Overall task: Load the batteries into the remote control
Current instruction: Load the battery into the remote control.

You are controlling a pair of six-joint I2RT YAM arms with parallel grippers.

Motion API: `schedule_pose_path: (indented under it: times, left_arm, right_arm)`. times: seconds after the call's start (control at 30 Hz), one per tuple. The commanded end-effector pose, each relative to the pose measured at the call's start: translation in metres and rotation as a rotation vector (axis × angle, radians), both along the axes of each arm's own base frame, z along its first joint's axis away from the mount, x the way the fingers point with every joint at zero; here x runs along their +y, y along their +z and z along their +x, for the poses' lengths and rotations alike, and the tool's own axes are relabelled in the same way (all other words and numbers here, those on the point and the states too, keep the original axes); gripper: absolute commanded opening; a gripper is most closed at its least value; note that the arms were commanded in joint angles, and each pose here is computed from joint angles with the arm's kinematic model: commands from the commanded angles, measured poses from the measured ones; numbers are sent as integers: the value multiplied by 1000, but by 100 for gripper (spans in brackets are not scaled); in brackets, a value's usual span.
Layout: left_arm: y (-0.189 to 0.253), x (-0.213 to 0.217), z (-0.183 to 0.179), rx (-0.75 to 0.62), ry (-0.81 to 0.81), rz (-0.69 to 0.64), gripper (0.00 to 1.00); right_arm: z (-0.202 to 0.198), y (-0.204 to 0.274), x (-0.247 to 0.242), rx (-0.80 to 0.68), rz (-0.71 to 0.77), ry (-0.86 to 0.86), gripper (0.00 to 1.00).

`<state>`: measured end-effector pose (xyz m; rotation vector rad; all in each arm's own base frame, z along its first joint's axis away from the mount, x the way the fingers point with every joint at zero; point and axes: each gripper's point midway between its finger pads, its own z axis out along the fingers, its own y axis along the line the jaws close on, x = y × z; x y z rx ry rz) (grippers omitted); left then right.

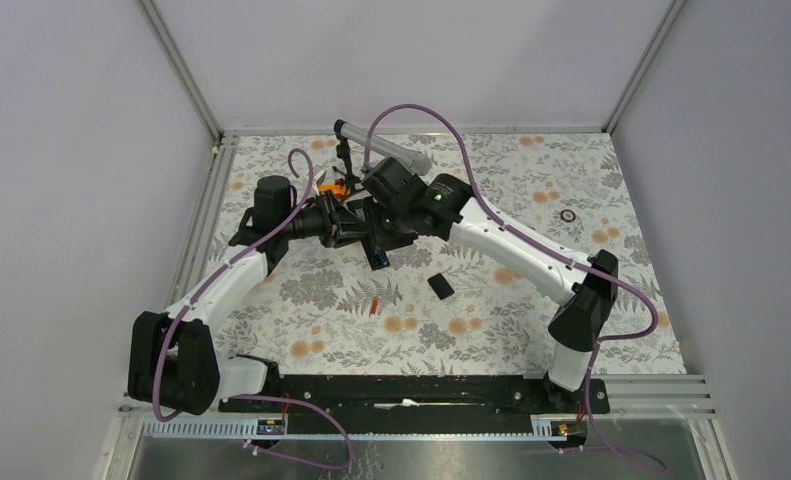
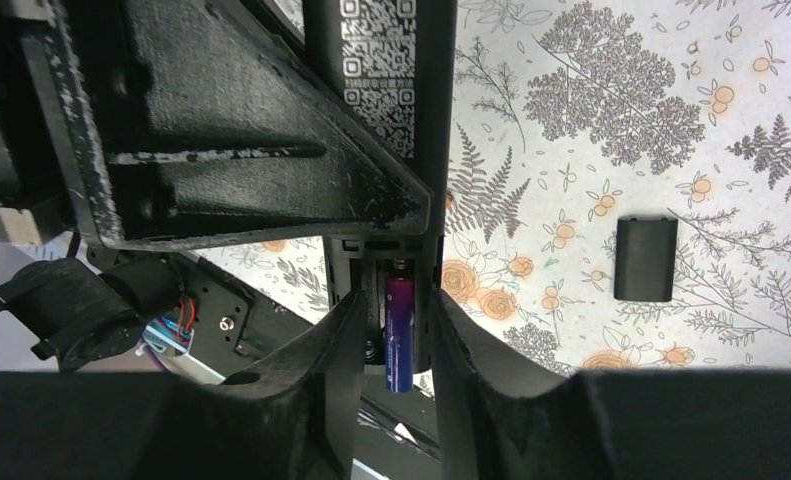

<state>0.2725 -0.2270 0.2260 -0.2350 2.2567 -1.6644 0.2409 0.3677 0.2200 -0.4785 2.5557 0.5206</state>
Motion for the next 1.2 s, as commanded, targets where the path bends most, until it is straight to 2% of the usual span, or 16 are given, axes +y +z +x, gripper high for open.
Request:
schedule_pose_path:
  times: [0.0, 0.17, 0.3, 0.43, 0.5, 0.6, 0.8, 1.0, 1.17]
  left_arm:
    - [32, -5, 5, -81, -28, -46, 0]
    - [33, -4, 11, -76, -11, -43, 0]
    - [36, -1, 17, -60, 11, -57, 0]
    - [45, 0, 20, -55, 23, -87, 0]
    - [48, 0, 20, -53, 27, -99, 0]
    - [50, 0, 20, -46, 33, -109, 0]
    - [52, 1, 20, -53, 44, -108, 0]
    - [53, 1, 19, -62, 43, -103, 0]
    - [57, 1, 19, -74, 42, -105, 0]
  right_arm:
    - [17, 26, 7, -59, 74, -48, 39]
    - [19, 49, 2, -85, 162, -75, 53]
    - [17, 59, -11, -115, 264, -119, 72]
    - [16, 75, -20, -152, 470, -172, 84]
    - [16, 80, -25, -166, 562, -189, 86]
    - [7, 84, -27, -158, 640, -182, 88]
    - [7, 80, -26, -161, 634, -169, 87]
    - [17, 71, -20, -171, 534, -135, 80]
    - [19, 59, -14, -137, 480, -116, 68]
